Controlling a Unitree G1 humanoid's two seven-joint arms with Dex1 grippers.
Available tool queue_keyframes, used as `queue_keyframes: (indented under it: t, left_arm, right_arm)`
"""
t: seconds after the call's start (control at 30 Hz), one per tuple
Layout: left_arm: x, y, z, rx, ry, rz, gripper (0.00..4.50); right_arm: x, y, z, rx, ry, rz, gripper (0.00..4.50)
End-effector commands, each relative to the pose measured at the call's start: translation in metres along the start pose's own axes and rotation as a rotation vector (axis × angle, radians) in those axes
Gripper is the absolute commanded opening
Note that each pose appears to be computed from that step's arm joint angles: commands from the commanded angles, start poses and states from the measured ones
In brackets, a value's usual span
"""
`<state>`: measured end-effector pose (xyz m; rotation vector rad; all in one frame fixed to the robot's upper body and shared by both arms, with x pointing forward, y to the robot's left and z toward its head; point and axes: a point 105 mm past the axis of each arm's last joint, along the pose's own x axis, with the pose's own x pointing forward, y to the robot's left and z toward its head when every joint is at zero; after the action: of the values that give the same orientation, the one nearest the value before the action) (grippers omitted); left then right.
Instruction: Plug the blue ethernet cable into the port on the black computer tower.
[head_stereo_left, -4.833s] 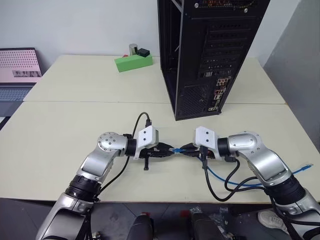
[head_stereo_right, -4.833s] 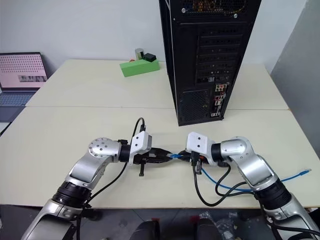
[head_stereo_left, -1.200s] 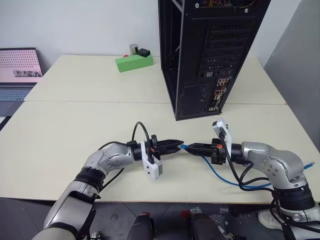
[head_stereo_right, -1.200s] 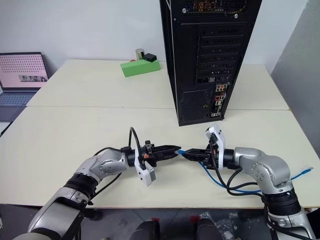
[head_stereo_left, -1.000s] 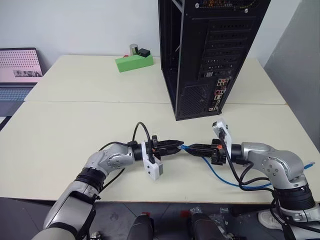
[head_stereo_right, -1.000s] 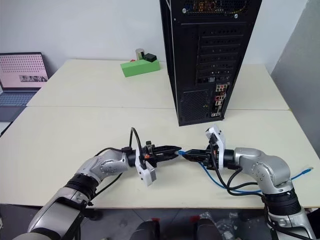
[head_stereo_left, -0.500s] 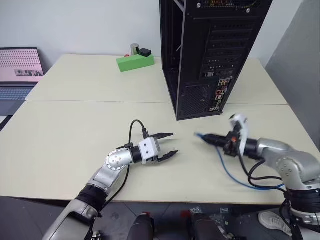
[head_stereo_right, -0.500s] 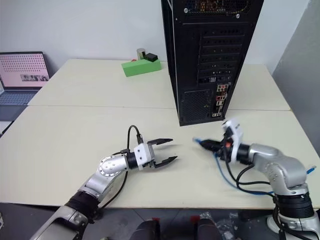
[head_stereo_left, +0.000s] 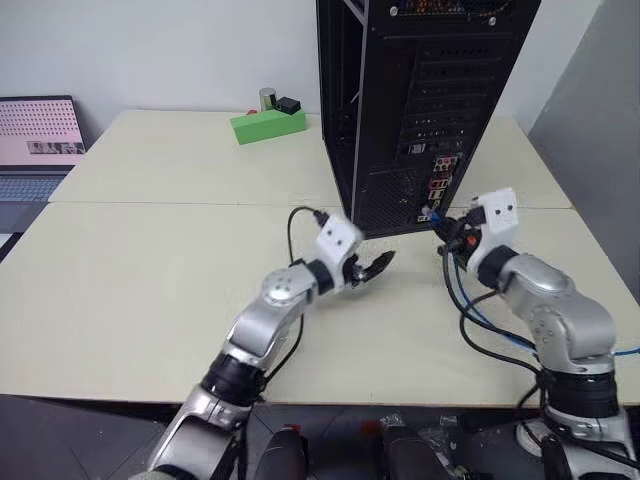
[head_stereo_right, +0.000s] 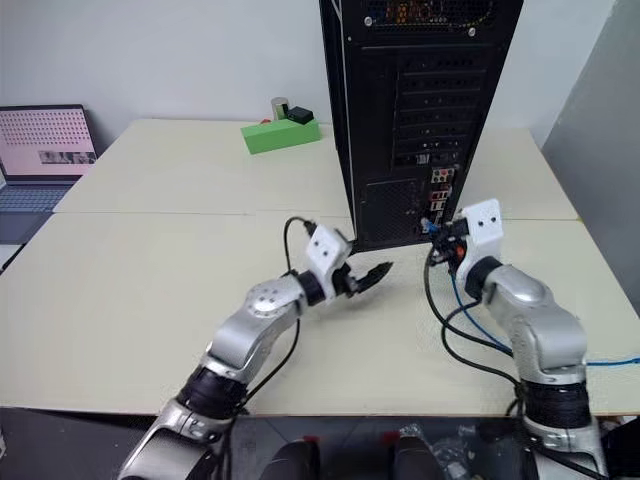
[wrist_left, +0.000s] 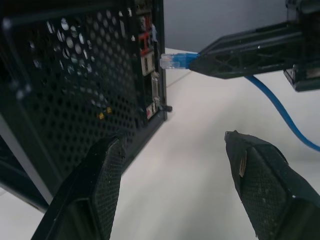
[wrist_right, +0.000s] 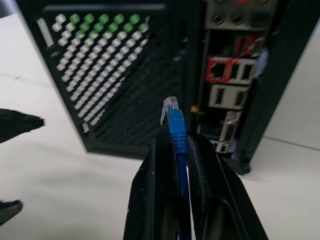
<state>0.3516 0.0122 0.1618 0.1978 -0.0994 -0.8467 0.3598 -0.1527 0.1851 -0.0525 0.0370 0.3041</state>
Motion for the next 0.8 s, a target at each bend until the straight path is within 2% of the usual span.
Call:
queue_keyframes:
  t: [0.03, 0.23, 0.8]
  left_arm:
    - [0.002, 0.01, 0.01, 0.042, -0.012, 0.06, 3.33]
    - [0.007, 0.009, 0.016, 0.065, -0.03, 0.084, 3.33]
    - [0.014, -0.001, 0.022, 0.038, -0.062, 0.069, 3.33]
  right_arm:
    - [0.003, -0.009, 0.019, 0.043, -0.073, -0.125, 0.0]
    - [0.006, -0.011, 0.022, 0.06, -0.079, -0.165, 0.0]
    - [0.013, -0.009, 0.027, 0.084, -0.085, -0.146, 0.0]
